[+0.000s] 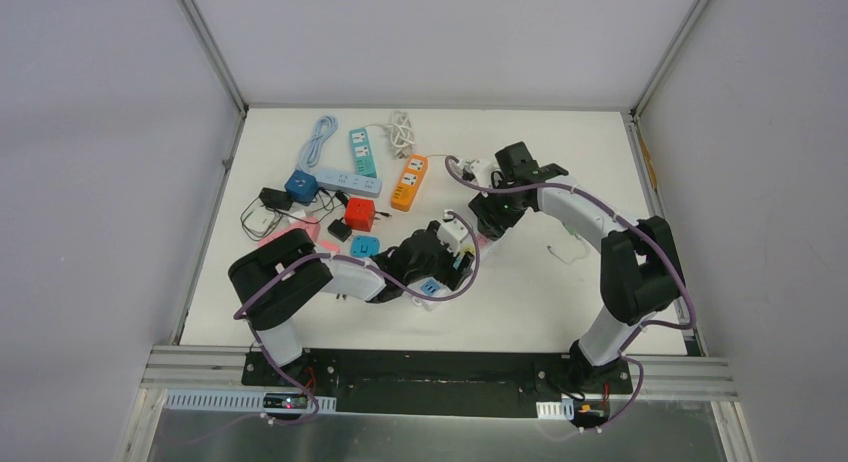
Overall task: Pull the plug off the socket
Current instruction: Remove the plug from the socket.
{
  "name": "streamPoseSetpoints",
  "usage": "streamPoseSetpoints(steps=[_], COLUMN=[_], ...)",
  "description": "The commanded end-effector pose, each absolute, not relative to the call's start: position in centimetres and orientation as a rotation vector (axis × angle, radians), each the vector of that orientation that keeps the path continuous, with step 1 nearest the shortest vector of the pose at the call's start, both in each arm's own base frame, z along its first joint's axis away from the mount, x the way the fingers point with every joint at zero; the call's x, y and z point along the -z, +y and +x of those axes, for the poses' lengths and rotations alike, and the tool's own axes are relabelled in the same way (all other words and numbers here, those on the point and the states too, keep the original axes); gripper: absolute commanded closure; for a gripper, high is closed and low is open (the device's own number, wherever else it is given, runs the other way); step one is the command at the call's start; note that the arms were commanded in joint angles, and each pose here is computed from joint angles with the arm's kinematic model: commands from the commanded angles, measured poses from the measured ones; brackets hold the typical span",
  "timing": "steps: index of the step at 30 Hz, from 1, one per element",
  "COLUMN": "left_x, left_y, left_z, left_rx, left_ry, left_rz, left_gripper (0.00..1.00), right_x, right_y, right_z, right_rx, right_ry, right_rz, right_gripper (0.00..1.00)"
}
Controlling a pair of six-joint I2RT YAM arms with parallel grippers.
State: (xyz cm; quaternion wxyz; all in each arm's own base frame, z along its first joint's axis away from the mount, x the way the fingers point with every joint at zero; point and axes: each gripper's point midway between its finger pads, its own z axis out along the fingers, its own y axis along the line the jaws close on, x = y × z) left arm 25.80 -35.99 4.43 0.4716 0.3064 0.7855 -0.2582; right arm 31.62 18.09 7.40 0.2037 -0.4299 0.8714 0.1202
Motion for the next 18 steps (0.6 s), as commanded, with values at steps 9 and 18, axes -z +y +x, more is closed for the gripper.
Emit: streamPoseSetpoints(steps=[9, 18], left_x=[4.2, 5.2], left_y=[-31.8, -31.1], left_z=[23.5, 23.6], left_rx=[0.410, 0.354], left_ry=[2.251, 2.270], left_rz=[0.837, 0.833], left_gripper=[1.00, 1.00], right_x=[-10.3, -13.9], right_y=[24.3, 23.9], right_z=[26.6, 25.5], right_rx=[-0.462, -0.889], right_ry=[2.309, 2.318], right_rz=[-1.361, -1.200], right_gripper=[1.00, 1.00])
